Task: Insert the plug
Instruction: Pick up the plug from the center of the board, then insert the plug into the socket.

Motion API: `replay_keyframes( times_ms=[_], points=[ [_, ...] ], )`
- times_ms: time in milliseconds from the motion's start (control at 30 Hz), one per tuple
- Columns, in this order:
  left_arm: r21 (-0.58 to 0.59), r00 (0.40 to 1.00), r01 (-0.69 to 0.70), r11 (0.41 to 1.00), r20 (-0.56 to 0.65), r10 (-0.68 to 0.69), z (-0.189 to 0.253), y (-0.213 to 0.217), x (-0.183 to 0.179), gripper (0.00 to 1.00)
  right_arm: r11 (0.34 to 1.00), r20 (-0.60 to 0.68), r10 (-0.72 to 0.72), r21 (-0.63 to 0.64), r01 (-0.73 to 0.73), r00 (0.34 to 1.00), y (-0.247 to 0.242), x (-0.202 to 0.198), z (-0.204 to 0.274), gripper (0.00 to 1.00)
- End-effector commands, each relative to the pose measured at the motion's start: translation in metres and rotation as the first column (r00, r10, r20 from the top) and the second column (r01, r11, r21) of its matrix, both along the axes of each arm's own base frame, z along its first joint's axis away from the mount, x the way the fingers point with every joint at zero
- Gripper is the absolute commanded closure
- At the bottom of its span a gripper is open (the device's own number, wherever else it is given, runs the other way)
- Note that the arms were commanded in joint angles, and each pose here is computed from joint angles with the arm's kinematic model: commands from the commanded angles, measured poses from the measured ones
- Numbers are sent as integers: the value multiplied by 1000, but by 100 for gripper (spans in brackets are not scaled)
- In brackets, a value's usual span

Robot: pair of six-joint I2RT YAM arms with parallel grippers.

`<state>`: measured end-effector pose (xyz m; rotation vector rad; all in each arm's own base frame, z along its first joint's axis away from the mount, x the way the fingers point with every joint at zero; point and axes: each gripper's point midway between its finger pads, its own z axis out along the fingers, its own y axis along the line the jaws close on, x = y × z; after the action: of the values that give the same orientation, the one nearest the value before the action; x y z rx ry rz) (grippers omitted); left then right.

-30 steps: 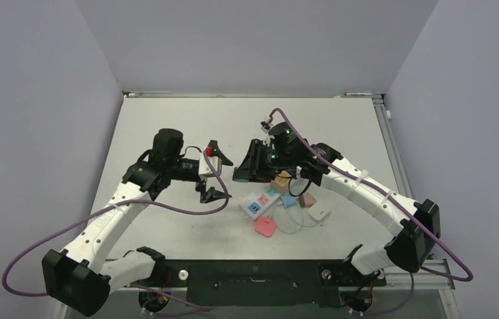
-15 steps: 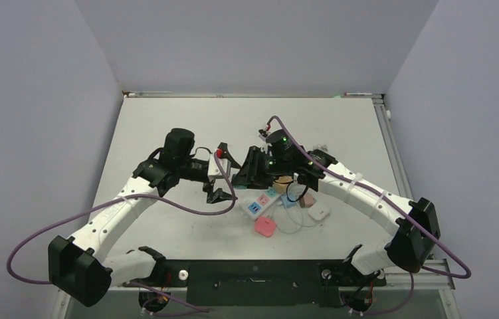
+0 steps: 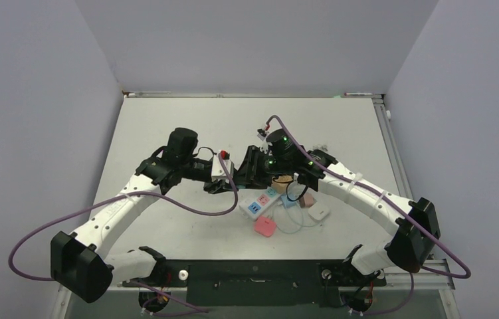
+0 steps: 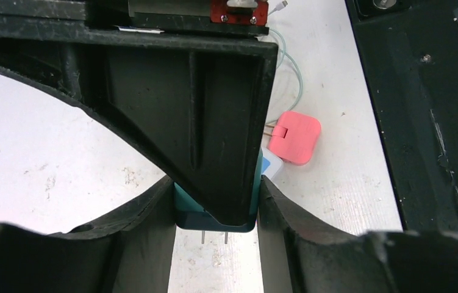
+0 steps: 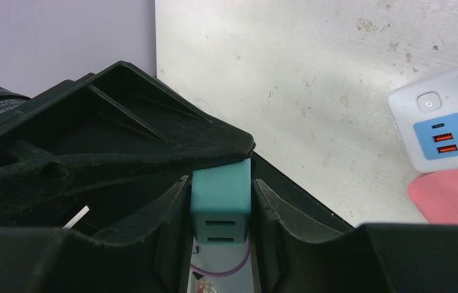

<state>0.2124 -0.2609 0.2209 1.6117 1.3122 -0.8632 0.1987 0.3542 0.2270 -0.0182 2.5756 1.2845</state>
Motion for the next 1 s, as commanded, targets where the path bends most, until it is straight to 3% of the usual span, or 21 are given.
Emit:
replay_keyframes(
  times_ms=[0, 67, 200, 400, 467, 500, 567, 700, 833, 967],
  points=[
    [-39, 999, 3, 999, 44, -2, 17, -7, 5, 91, 999, 33, -6, 35, 5, 999, 1, 4, 18, 61],
    [-33, 999, -1, 999, 41, 2, 14, -6, 5, 92, 1000, 39, -22, 20, 22, 999, -4, 8, 19, 56],
    [-18, 999, 5, 1000, 50, -4, 7, -3, 3, 92, 999, 46, -43, 17, 42, 998, -12, 13, 24, 56],
    [-8, 998, 9, 1000, 58, -9, 4, -5, 4, 92, 999, 45, -45, 4, 45, 998, -13, 15, 24, 75],
    [-5, 998, 4, 1000, 58, -4, 3, -6, 5, 90, 999, 45, -46, 2, 46, 998, -13, 15, 24, 87],
    [-2, 999, -7, 1000, 52, 7, 1, -7, 6, 77, 999, 42, -47, -4, 47, 998, -14, 15, 23, 93],
    [-10, 997, -74, 997, 18, 74, 1, -9, 14, 3, 998, 37, -50, -34, 52, 998, -20, 16, 17, 95],
    [80, 985, -171, 982, -21, 173, -24, 4, 29, 4, 984, 39, -97, -145, 102, 995, -53, 23, 0, 95],
    [252, 938, -265, 931, -157, 310, -65, 25, 54, 1, 954, 43, -152, -255, 158, 987, -89, 29, -22, 95],
    [446, 873, -280, 850, -250, 419, -101, 36, 65, 12, 931, -4, -191, -319, 180, 982, -107, 24, -45, 95]
  ],
)
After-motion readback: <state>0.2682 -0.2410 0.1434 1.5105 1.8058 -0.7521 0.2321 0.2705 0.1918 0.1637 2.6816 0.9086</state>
